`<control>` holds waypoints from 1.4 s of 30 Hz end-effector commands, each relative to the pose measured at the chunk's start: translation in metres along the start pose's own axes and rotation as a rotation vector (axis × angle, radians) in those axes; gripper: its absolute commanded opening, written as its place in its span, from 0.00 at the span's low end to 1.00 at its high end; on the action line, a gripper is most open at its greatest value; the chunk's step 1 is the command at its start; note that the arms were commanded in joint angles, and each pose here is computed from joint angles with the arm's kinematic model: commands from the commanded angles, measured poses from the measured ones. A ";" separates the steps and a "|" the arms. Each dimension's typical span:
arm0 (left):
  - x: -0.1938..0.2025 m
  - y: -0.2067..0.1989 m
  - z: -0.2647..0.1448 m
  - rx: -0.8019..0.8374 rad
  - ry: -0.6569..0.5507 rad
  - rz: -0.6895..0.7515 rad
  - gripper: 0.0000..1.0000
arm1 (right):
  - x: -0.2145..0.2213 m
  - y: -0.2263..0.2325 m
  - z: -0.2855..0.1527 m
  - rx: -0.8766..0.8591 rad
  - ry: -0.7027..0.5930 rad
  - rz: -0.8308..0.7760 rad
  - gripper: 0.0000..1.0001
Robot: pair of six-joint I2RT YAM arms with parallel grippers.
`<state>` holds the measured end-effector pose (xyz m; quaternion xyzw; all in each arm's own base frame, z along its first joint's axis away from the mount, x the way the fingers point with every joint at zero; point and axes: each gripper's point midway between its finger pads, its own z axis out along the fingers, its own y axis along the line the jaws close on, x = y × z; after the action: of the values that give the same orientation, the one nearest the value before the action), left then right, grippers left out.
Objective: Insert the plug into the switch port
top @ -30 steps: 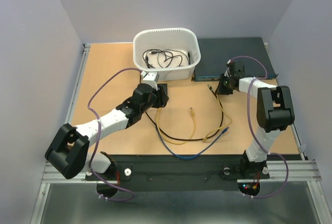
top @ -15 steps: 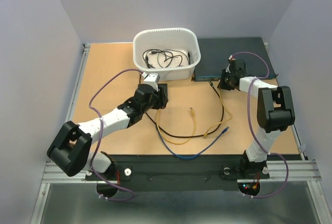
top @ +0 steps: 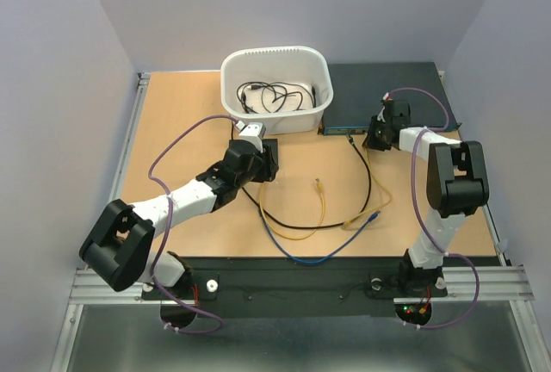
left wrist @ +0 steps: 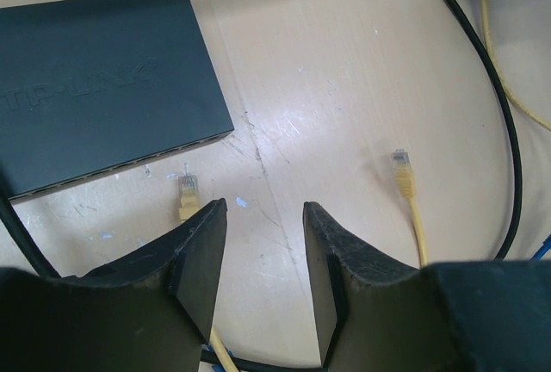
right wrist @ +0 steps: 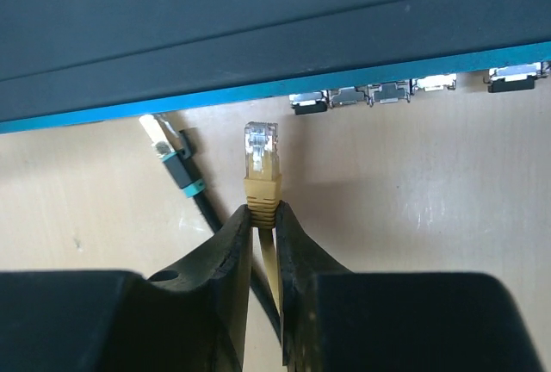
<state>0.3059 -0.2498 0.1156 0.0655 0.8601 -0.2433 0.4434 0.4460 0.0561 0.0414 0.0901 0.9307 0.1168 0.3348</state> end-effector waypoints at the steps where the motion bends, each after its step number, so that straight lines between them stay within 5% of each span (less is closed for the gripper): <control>1: -0.026 -0.010 -0.003 0.018 -0.063 0.012 0.51 | -0.019 0.003 0.006 -0.048 -0.033 0.010 0.01; 20: -0.026 -0.009 -0.003 0.008 -0.061 0.014 0.51 | -0.034 0.006 0.023 -0.070 -0.016 0.044 0.01; 42: -0.026 -0.009 -0.004 0.009 -0.059 0.011 0.51 | -0.074 0.020 -0.009 -0.079 -0.082 0.055 0.02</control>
<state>0.3056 -0.2467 0.1134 0.0647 0.8644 -0.2339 0.4405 0.4631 0.0591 0.0448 0.1139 0.9382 0.1524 0.2891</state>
